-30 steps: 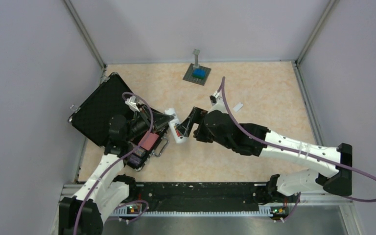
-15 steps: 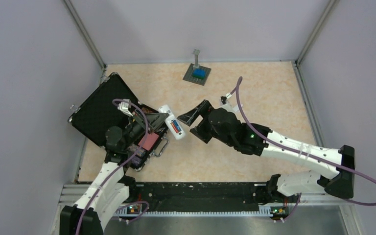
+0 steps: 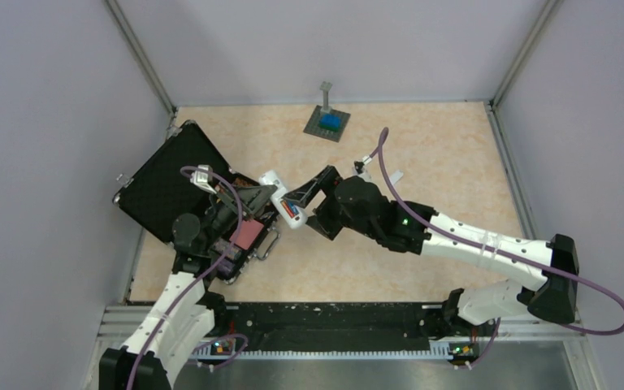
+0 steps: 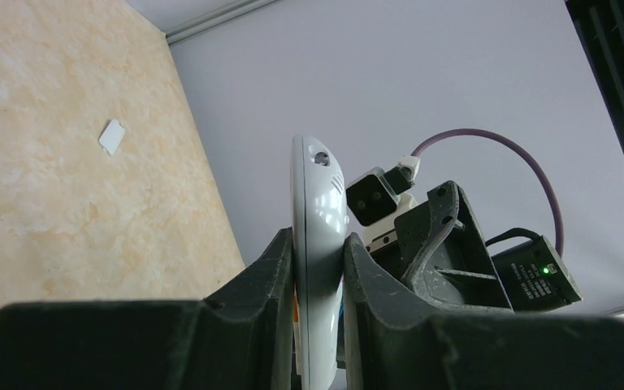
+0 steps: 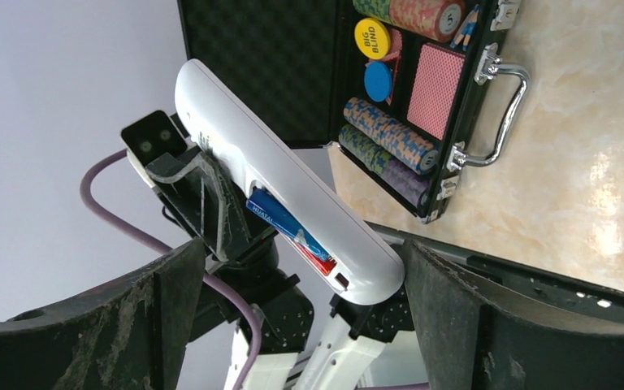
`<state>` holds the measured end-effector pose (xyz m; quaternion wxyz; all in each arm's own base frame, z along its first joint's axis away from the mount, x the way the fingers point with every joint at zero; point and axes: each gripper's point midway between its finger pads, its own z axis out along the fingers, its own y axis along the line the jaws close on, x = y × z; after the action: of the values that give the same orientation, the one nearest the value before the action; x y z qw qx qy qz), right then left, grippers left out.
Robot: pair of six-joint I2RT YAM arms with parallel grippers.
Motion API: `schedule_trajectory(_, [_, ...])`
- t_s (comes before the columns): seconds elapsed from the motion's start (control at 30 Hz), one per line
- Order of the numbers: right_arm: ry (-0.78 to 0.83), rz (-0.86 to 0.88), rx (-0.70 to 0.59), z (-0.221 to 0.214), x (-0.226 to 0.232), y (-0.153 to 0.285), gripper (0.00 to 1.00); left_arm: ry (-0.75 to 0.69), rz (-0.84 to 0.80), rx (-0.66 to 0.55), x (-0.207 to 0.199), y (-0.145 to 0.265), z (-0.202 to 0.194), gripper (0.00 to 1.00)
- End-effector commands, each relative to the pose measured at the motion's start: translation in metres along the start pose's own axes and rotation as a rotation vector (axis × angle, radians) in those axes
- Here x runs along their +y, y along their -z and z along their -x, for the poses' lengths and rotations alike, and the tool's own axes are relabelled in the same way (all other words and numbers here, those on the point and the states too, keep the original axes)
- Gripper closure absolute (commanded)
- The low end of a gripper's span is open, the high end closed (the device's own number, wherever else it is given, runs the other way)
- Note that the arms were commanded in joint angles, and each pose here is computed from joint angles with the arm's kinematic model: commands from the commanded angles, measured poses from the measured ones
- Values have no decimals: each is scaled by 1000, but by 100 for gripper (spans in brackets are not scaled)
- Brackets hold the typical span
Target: Load the batteries into the remote control
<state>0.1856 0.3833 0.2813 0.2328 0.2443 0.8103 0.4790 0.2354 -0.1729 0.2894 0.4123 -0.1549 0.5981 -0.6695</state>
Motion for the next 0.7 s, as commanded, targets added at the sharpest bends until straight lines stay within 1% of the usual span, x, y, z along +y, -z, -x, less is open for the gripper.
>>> schedule_trajectory(0.0, [-64, 59, 3, 4, 21, -1, 10, -44, -81, -31, -22, 2, 4, 100])
schedule_trajectory(0.17, [-104, 53, 21, 1, 16, -8, 6, -41, -88, -27, -24, 3, 3, 100])
schedule_trajectory(0.33, [-133, 76, 29, 1, 18, -13, 6, -38, -86, -33, -22, 5, 3, 100])
schedule_trajectory(0.5, [-145, 77, 35, 1, 17, -16, 12, -43, -92, -35, -22, 6, 2, 100])
schedule_trajectory(0.67, [-156, 74, 44, 1, 14, -19, 13, -49, -98, -28, -23, 7, 0, 100])
